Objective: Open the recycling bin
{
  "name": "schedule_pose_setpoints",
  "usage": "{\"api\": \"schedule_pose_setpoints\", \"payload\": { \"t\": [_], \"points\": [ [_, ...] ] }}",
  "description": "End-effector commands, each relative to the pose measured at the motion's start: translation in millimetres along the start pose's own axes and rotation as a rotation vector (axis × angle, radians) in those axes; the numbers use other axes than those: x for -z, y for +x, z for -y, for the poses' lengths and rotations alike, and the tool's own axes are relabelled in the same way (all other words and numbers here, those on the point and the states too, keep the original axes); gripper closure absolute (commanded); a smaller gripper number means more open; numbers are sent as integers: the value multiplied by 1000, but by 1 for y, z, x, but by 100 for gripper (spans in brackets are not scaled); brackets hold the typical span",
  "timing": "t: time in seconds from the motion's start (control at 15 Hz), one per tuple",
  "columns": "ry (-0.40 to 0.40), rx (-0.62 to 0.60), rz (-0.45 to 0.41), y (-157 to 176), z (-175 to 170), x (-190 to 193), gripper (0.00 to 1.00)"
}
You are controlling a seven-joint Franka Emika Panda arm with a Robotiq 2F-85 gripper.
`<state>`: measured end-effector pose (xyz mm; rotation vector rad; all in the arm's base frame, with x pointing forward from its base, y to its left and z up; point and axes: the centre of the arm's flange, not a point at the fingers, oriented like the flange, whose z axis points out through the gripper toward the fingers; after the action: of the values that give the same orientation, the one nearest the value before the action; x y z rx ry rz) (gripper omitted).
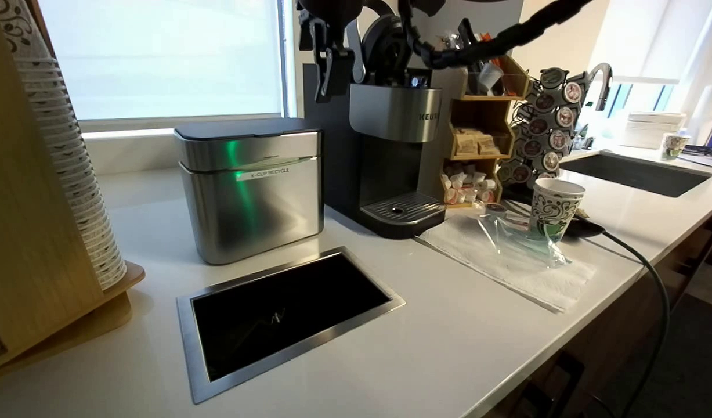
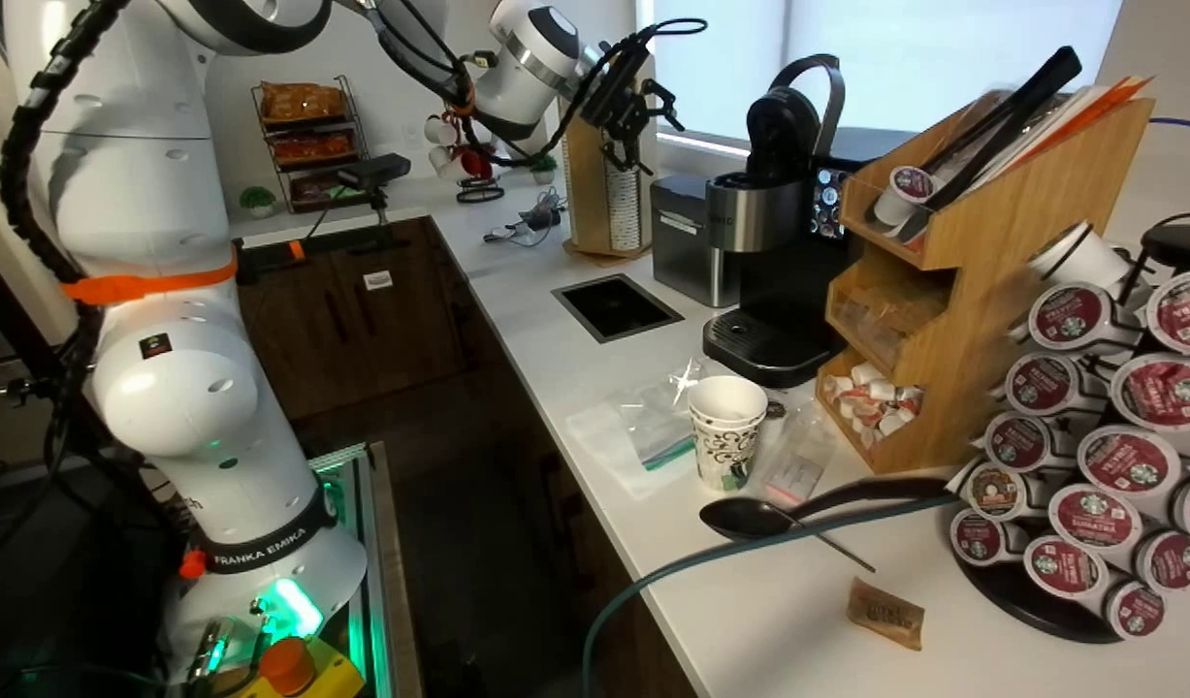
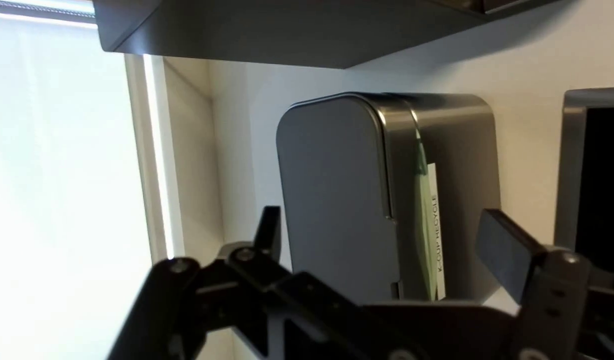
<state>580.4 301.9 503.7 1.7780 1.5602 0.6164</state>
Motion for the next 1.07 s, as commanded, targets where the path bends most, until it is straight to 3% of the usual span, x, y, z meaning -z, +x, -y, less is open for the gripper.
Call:
{"api": "schedule_pose_setpoints", "payload": {
  "t": [0.0, 0.2, 0.53, 1.0],
  "points": [
    [-100, -3, 58, 25, -2, -26, 0],
    [-145, -9, 49, 43, 4, -39, 0],
    [-137, -53, 7, 66, 15, -46, 0],
    [-114, -53, 17, 56, 20, -56, 0]
  ]
}}
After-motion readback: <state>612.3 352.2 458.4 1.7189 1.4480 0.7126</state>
